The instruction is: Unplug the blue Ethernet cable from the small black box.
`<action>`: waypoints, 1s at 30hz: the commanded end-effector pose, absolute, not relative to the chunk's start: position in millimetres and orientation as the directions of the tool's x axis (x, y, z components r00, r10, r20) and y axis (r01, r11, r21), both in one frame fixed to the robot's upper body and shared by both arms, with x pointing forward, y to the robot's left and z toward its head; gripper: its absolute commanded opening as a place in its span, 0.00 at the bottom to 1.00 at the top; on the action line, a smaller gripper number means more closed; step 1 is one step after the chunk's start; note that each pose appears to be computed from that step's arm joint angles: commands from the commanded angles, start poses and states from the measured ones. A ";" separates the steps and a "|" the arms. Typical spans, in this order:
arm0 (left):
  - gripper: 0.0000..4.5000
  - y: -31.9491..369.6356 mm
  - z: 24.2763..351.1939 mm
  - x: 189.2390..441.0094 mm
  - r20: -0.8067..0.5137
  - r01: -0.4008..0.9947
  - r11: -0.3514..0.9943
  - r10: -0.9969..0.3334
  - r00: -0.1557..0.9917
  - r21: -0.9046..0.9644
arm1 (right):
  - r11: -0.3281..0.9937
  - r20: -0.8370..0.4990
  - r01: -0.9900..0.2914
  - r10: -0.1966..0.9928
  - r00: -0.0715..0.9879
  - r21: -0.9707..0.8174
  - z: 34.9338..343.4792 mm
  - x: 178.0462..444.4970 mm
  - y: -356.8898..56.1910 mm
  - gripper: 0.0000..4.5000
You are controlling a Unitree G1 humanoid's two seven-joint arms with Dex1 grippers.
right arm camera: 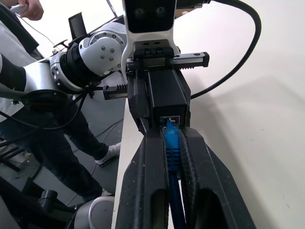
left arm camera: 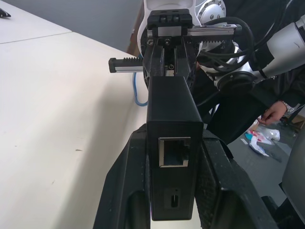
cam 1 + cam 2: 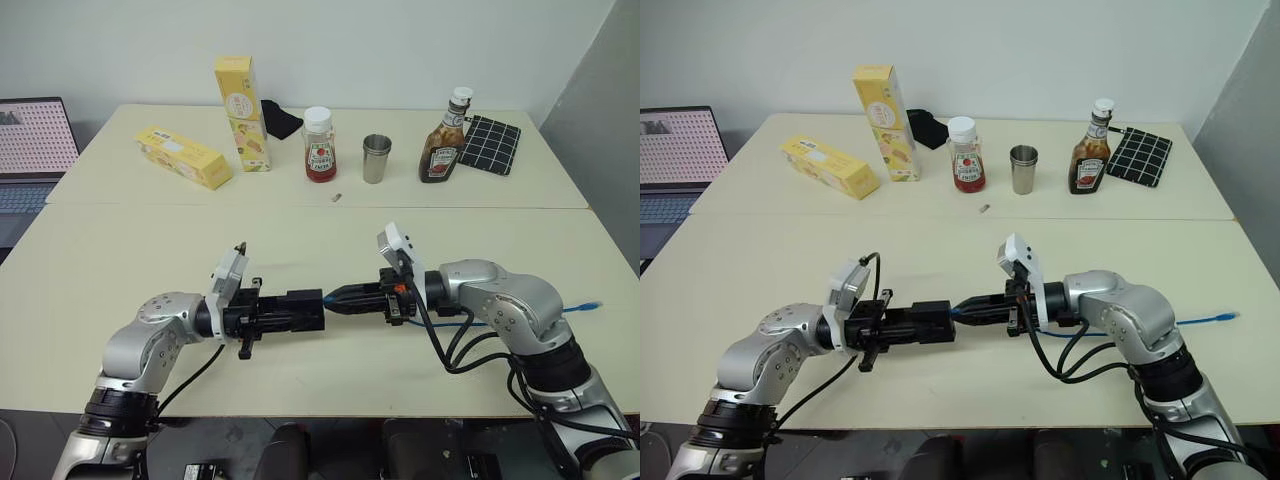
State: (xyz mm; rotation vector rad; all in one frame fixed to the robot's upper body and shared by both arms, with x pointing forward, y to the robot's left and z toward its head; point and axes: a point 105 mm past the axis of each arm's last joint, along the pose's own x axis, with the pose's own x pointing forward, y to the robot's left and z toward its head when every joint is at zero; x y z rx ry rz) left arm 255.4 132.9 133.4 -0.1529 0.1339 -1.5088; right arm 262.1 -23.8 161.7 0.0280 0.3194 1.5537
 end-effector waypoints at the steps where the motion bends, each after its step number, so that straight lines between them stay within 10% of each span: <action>1: 0.17 140.9 139.1 252.2 -0.006 0.985 0.079 -0.997 0.079 -0.151 | 0.048 -0.199 -0.983 0.980 0.012 0.175 168.2 269.5 -33.9 0.01; 11: 0.17 164.9 127.2 242.2 -0.022 0.946 0.253 -0.967 0.254 -0.205 | 0.235 -0.219 -0.959 0.956 0.197 0.161 161.8 297.4 -71.1 0.01; 17: 0.17 173.0 140.2 251.7 0.011 0.900 0.397 -0.914 0.406 -0.180 | 0.726 -0.166 -0.675 0.655 0.737 -0.133 150.0 402.8 -103.4 0.01; 21: 0.17 178.9 142.9 259.3 0.011 0.853 0.496 -0.863 0.504 -0.161 | 0.862 -0.167 -0.464 0.436 0.884 -0.203 133.3 439.7 -126.9 0.01; 30: 0.17 191.6 141.6 281.6 -0.023 0.708 0.696 -0.715 0.699 -0.120 | 0.815 -0.166 -0.533 0.507 0.846 -0.228 136.4 438.9 -128.8 0.49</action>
